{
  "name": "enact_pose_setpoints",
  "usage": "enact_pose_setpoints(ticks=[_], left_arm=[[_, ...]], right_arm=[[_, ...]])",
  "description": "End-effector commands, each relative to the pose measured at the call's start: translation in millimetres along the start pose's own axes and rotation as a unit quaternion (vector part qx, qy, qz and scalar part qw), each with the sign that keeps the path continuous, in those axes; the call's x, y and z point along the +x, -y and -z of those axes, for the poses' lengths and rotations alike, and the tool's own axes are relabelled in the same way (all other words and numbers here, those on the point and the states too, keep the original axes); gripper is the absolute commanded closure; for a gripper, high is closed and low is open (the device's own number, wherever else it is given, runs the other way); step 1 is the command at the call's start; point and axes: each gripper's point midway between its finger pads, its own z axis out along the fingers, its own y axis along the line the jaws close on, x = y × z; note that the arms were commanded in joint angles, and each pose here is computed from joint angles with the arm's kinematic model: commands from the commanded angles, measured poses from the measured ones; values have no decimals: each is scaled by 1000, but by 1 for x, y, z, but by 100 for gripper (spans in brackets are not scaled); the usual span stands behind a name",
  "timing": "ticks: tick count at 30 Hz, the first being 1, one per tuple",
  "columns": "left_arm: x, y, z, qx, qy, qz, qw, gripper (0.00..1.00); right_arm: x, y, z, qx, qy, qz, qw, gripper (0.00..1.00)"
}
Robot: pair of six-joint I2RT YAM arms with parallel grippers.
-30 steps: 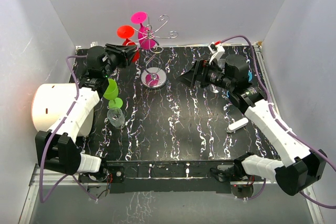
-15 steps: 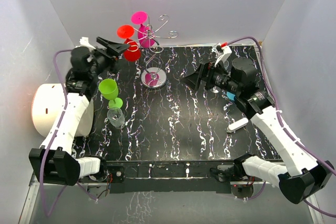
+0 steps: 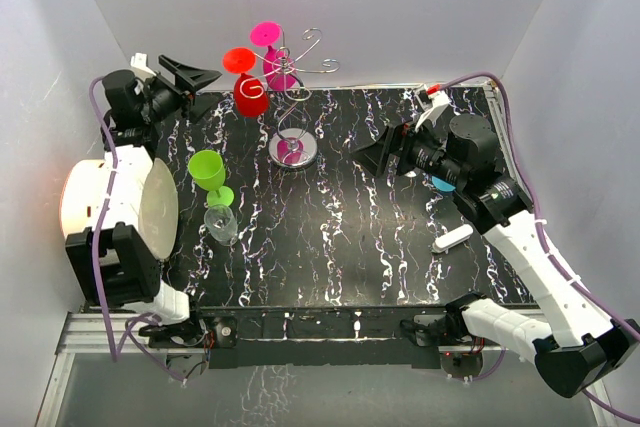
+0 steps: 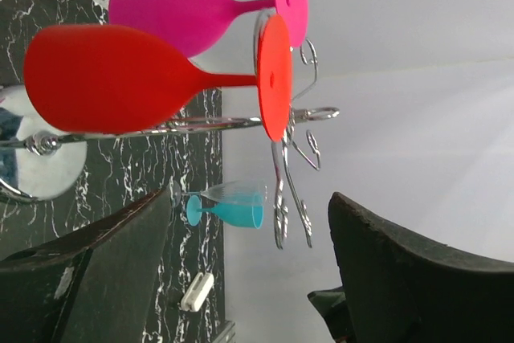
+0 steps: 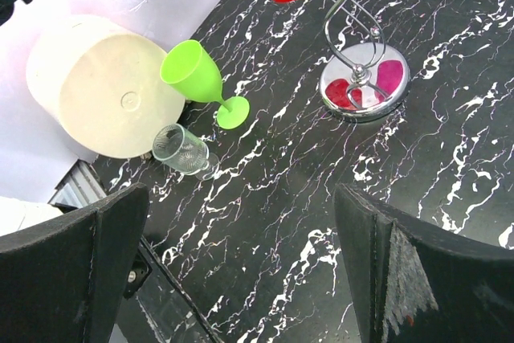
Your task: Take the wine glass off the wine glass rack
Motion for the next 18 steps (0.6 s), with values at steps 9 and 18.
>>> enact_pose_setpoints(ticks=[9,18], left_arm=[[-35,38,-31,72,27,-13,997,29],[-35,26,-51,50,45,10,998,31]], right_arm=[[-18,-14,3,-29,37,21,999,2],[-16,-15,-2,-41,38,20,998,2]])
